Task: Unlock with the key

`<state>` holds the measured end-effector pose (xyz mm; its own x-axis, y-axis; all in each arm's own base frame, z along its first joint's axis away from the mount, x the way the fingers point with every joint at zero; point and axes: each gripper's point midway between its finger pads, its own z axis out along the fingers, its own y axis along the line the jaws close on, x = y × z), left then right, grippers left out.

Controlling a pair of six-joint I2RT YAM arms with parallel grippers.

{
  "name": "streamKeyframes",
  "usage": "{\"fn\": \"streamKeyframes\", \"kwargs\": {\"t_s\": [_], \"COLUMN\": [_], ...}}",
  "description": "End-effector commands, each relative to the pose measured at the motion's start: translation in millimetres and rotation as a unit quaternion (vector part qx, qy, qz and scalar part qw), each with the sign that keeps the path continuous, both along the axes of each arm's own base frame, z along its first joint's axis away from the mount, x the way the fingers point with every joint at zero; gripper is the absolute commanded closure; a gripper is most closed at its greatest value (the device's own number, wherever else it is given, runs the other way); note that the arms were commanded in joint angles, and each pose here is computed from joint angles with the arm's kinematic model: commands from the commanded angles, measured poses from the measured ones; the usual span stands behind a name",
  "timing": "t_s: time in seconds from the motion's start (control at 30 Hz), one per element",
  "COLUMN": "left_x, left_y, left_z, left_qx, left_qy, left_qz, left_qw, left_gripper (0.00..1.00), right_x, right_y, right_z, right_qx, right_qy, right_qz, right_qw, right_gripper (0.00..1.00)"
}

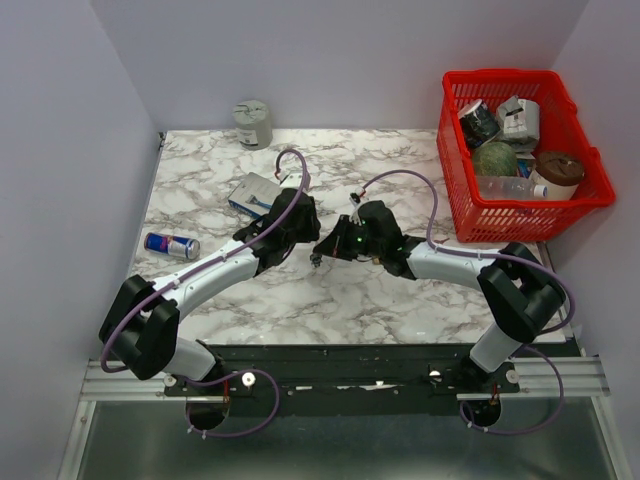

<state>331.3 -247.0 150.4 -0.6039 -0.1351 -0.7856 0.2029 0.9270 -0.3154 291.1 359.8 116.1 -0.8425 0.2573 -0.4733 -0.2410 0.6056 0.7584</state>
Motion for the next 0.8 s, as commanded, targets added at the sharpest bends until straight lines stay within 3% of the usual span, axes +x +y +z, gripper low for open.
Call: {"fn": "streamKeyframes", "kwargs": {"t_s": [0.0,0.5,0.77], "left_x": [-21.3,-21.9,-18.0], "left_y": [-7.2,-12.6,-15.1], "left_z": [-21.3,-32.0,-31.6], "left_qx": [0.001,0.006,0.013], "left_qy": [0.046,0.061,0.062], "left_qz": [-0.022,-0.033,-0.045], "left_qw": [0.999,0.998,0.997], "left_gripper": [1.0,1.0,1.0], "right_x": [47.8,55.0,45.0], "right_y": [-0.7,-3.4,-9.3], "right_z": [41.1,47.8,24.2], "right_qx": [0.033,0.04,0.021], "right_qy": [-0.064,-0.108,-0.099], "right_qz": [-0.075,-0.078,-0.067], "right_qw": [0.995,0.99,0.993], "right_gripper": [0.99,0.99,0.99]}}
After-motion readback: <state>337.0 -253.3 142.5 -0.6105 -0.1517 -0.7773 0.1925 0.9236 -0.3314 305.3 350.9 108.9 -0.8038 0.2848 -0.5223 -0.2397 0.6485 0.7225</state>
